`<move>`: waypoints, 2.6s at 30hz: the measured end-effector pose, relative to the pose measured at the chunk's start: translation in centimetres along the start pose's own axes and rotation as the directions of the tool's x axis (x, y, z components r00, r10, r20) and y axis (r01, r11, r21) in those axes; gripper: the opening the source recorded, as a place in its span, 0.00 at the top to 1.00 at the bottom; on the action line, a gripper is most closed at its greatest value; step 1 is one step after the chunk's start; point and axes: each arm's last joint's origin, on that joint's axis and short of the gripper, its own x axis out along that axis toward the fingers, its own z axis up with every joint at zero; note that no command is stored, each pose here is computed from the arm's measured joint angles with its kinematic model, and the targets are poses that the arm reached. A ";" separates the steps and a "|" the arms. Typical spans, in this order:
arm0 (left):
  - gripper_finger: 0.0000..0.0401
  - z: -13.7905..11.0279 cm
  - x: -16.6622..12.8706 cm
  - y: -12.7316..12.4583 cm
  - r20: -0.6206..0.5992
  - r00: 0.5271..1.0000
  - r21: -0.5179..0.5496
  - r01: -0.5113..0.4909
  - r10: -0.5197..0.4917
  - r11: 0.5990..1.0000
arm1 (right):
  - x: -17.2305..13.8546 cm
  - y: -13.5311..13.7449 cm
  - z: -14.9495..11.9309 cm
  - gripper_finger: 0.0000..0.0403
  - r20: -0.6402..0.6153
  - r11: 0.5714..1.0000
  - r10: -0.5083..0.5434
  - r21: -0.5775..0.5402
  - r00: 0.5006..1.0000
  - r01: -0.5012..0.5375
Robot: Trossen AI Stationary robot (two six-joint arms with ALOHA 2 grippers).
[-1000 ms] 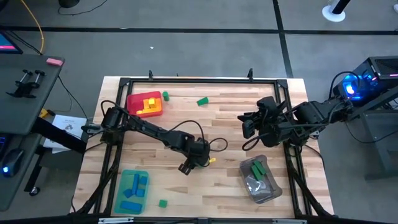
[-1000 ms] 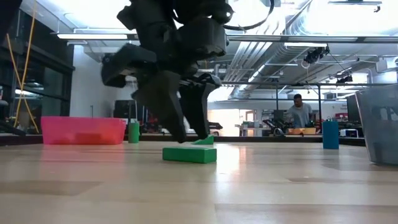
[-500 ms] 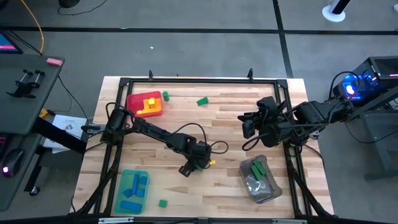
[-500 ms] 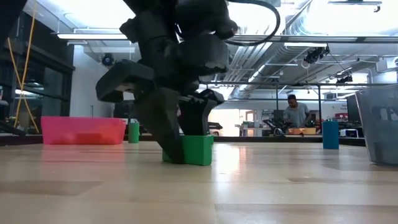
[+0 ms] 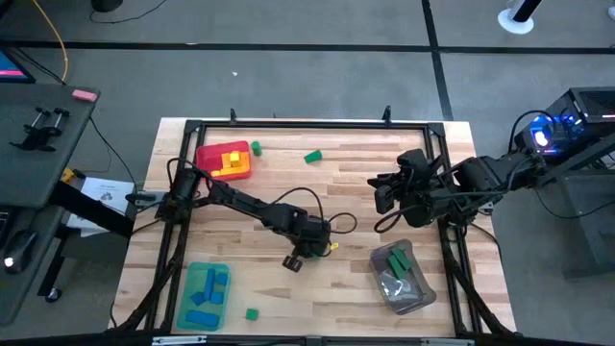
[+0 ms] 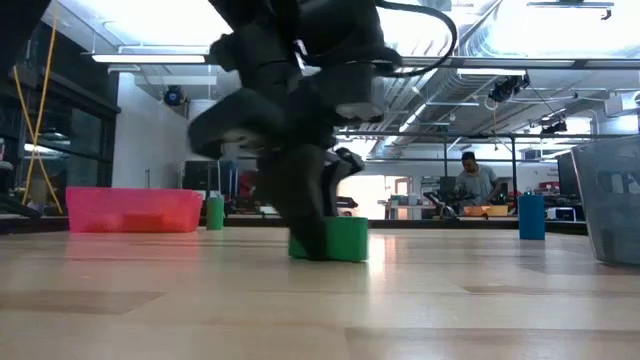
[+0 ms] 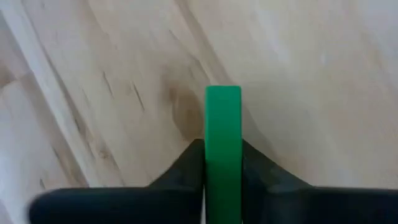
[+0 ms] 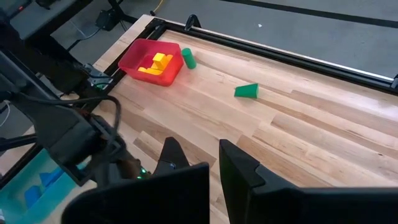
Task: Sort blocks
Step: Put the green block into the black bin
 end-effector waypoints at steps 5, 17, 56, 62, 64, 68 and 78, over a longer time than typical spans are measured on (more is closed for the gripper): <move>0.92 2.8 -1.7 2.5 0.169 0.984 -0.067 -0.036 0.047 0.997 | 0.0 0.4 0.2 1.00 0.041 0.999 0.021 0.035 0.999 -0.023; 0.93 12.1 -8.1 4.3 0.750 0.645 -0.067 -0.141 0.144 0.988 | -0.1 1.3 0.8 1.00 0.132 0.997 0.077 0.016 0.988 -0.079; 0.59 -6.5 -15.6 14.7 0.018 0.904 -0.664 -0.309 0.427 0.681 | -0.1 1.2 0.8 1.00 0.136 0.996 0.068 -0.065 0.988 -0.059; 0.60 -13.2 -19.8 15.4 -0.216 0.859 -0.663 -0.478 0.464 0.577 | -0.1 1.2 0.8 1.00 0.141 0.996 0.063 -0.069 0.988 -0.054; 0.59 -15.4 -20.8 16.3 -0.308 0.848 -0.655 -0.518 0.432 0.550 | -0.1 1.2 0.8 1.00 0.158 0.997 0.055 -0.069 0.986 -0.045; 0.53 -19.7 -22.1 18.9 -0.369 0.851 -0.735 -0.513 0.374 0.443 | -0.1 1.2 0.9 1.00 0.164 0.997 0.054 -0.061 0.985 -0.045; 0.39 -22.6 -21.2 20.6 -0.419 0.882 -0.787 -0.472 0.216 0.397 | -0.1 1.2 0.9 1.00 0.158 0.998 0.061 -0.013 0.986 -0.059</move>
